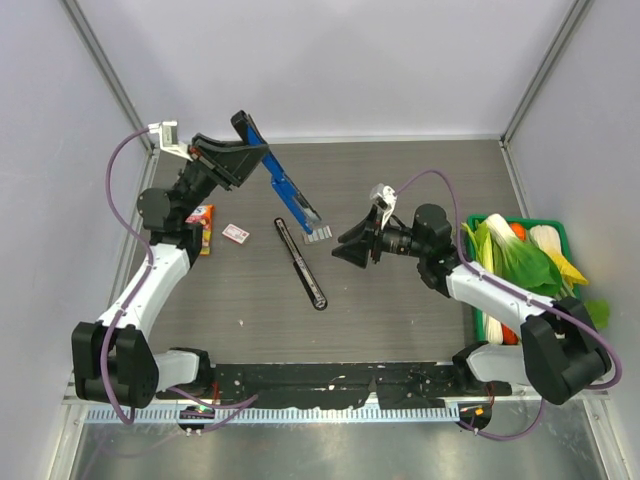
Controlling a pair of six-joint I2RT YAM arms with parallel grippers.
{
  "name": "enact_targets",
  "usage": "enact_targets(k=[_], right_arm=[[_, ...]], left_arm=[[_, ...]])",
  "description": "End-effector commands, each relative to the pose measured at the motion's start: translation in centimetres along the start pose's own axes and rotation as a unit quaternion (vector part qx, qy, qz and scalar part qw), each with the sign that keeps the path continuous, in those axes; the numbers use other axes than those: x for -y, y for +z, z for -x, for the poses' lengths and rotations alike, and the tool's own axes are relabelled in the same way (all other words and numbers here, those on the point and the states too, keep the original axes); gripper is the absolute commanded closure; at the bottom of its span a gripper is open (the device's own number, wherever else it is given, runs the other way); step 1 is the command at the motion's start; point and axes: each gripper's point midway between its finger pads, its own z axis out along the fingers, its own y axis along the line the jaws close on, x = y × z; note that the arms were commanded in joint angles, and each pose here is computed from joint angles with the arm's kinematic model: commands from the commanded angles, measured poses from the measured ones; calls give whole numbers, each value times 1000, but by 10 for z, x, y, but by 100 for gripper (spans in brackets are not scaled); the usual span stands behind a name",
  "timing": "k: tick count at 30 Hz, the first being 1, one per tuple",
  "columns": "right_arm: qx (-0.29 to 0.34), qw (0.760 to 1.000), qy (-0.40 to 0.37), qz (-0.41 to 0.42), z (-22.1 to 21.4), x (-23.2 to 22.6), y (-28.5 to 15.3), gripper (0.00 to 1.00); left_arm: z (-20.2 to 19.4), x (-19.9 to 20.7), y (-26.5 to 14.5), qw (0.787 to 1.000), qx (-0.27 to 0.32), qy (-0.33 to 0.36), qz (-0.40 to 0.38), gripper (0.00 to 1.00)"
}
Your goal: Load the staples into the stapler
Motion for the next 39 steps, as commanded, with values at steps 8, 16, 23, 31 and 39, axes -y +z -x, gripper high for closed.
enact_targets(k=[8, 16, 23, 31, 39], right_arm=[[32, 990, -141, -1, 70, -21, -19, 35], [21, 989, -126, 79, 102, -49, -5, 31], [31, 990, -74, 113, 107, -49, 13, 30], [31, 990, -44, 128, 97, -41, 24, 28], [20, 990, -37, 136, 84, -39, 33, 29]], left_arm=[[-4, 15, -2, 999, 5, 29, -29, 100], [-58, 17, 5, 996, -75, 25, -48, 100], [-73, 26, 10, 992, -100, 15, -68, 100], [-83, 29, 13, 991, -111, 3, -75, 100], [-88, 28, 17, 990, -115, -6, -77, 100]])
